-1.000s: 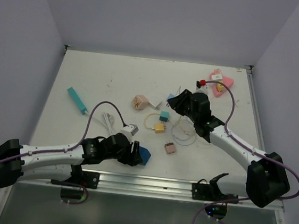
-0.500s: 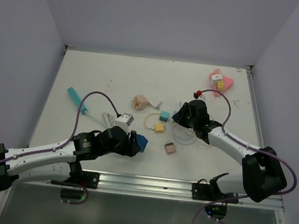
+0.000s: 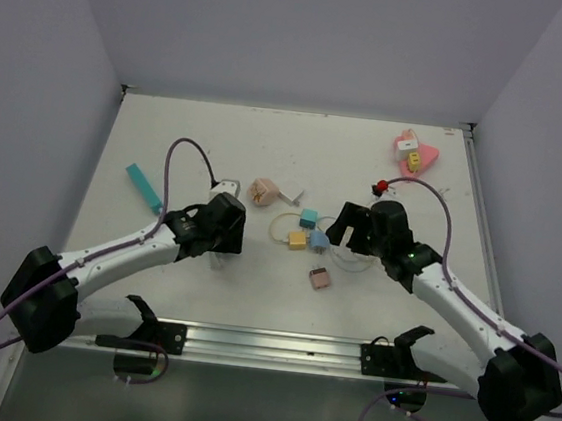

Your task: Pull the plug off the socket

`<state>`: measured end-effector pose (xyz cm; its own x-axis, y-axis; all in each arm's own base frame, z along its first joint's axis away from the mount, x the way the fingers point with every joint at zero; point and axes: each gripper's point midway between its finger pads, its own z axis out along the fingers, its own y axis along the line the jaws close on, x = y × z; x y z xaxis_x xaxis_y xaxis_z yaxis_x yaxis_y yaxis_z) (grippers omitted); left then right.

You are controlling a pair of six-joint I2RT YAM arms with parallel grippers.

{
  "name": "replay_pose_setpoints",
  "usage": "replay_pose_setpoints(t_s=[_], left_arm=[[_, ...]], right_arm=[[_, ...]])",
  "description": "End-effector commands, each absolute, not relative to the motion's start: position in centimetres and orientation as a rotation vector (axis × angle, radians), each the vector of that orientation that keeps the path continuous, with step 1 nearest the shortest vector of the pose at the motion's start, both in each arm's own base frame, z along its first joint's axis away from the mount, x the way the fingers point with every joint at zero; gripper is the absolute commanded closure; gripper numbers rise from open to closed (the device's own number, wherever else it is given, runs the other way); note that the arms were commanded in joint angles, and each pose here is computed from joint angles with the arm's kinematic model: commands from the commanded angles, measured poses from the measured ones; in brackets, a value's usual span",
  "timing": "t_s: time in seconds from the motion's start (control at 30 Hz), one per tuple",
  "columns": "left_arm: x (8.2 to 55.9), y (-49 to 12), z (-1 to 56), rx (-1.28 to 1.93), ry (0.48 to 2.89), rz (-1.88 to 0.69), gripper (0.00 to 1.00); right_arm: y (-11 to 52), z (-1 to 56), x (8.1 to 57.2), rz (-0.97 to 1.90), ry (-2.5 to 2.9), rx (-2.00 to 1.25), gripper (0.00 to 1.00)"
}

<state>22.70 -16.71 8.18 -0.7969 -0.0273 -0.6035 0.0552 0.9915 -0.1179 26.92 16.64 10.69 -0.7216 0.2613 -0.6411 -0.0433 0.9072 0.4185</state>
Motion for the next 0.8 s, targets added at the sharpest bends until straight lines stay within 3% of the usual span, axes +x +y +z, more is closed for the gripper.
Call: replay_pose_setpoints(t_s=[0.0,0.27,0.6,0.63,0.77], left_arm=[[26.2,-16.0,9.9,0.029,2.446,-0.116,1.0],[32.9,-15.0,8.3,-0.061,2.498,-0.078,1.0],[41.1,-13.1,6.9,-0.189,2.527,-0.063,0.82],[41.3,-13.0,6.6,-0.189,2.533,-0.049,0.77],[42.4,-12.4,7.8,-0.201,2.499,0.001,0.25]], right_arm=[[14.3,11.6,24.9,0.452,2.311,0.105,0.11],[11.7,13.8,22.7,0.427,2.201,0.147,0.09],[10.4,13.8,22.0,0.377,2.188,0.176,0.08],[10.3,13.8,22.0,0.373,2.185,0.179,0.07],[10.3,14.0,22.1,0.369,2.183,0.177,0.06]])
